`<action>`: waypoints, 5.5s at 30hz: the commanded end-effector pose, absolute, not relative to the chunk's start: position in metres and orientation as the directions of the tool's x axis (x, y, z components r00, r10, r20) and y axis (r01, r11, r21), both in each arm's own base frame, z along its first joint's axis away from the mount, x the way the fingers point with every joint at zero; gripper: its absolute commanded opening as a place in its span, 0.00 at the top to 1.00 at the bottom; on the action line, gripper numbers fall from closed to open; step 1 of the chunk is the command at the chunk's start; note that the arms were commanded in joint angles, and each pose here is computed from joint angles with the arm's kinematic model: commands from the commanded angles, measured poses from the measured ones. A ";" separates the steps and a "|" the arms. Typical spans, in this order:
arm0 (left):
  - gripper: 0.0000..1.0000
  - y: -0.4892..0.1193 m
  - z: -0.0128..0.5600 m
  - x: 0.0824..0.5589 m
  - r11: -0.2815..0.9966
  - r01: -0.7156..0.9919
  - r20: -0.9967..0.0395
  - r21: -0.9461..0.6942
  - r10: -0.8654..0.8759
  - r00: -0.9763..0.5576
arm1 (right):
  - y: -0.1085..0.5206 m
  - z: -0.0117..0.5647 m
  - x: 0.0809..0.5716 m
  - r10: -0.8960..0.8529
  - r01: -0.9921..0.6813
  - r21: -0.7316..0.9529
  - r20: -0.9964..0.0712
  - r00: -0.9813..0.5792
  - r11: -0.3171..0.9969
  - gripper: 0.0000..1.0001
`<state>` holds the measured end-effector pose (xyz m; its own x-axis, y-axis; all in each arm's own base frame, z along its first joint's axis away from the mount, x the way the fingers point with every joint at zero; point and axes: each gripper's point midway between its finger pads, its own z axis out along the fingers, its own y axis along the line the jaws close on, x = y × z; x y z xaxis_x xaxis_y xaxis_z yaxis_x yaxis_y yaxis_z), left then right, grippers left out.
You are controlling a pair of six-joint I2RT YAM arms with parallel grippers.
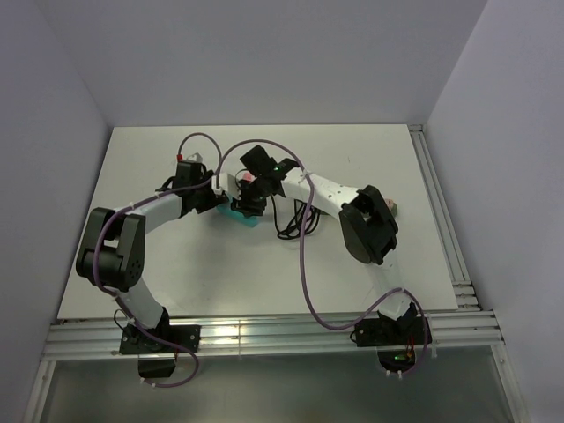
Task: Insert the plug
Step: Insert the plug into the socket.
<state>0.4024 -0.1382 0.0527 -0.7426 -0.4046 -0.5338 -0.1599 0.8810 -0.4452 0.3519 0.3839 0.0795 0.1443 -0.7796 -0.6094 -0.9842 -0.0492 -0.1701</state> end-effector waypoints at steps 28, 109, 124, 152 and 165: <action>0.57 -0.120 0.006 0.385 0.905 -0.211 -0.453 -0.368 -0.373 -0.810 | 0.344 0.025 0.342 -0.896 -0.998 -0.055 -0.443 -0.001 0.029 1.00; 0.63 -0.157 -0.004 0.372 0.889 -0.104 -0.395 -0.447 -0.300 -0.868 | 0.429 -0.005 0.361 -0.880 -0.956 -0.079 -0.416 -0.227 0.284 1.00; 0.63 -0.164 0.001 0.371 0.854 -0.091 -0.375 -0.512 -0.317 -0.871 | 0.420 0.010 0.364 -0.850 -0.927 -0.101 -0.444 -0.283 0.362 1.00; 0.64 -0.171 0.010 0.367 0.690 -0.102 -0.268 -0.717 -0.408 -0.872 | 0.403 0.020 0.371 -0.828 -0.899 -0.070 -0.425 -0.366 0.433 1.00; 0.64 -0.170 0.008 0.369 0.696 -0.109 -0.271 -0.709 -0.412 -0.870 | 0.411 0.025 0.361 -0.806 -0.908 0.010 -0.457 -0.376 0.418 0.94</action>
<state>0.4391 -0.1403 0.0568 -0.6864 -0.5001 -0.5280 -0.0082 0.7313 -0.6820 0.3552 0.4102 0.0684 -0.3485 -0.8148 -0.4634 -0.9157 0.4016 -0.0175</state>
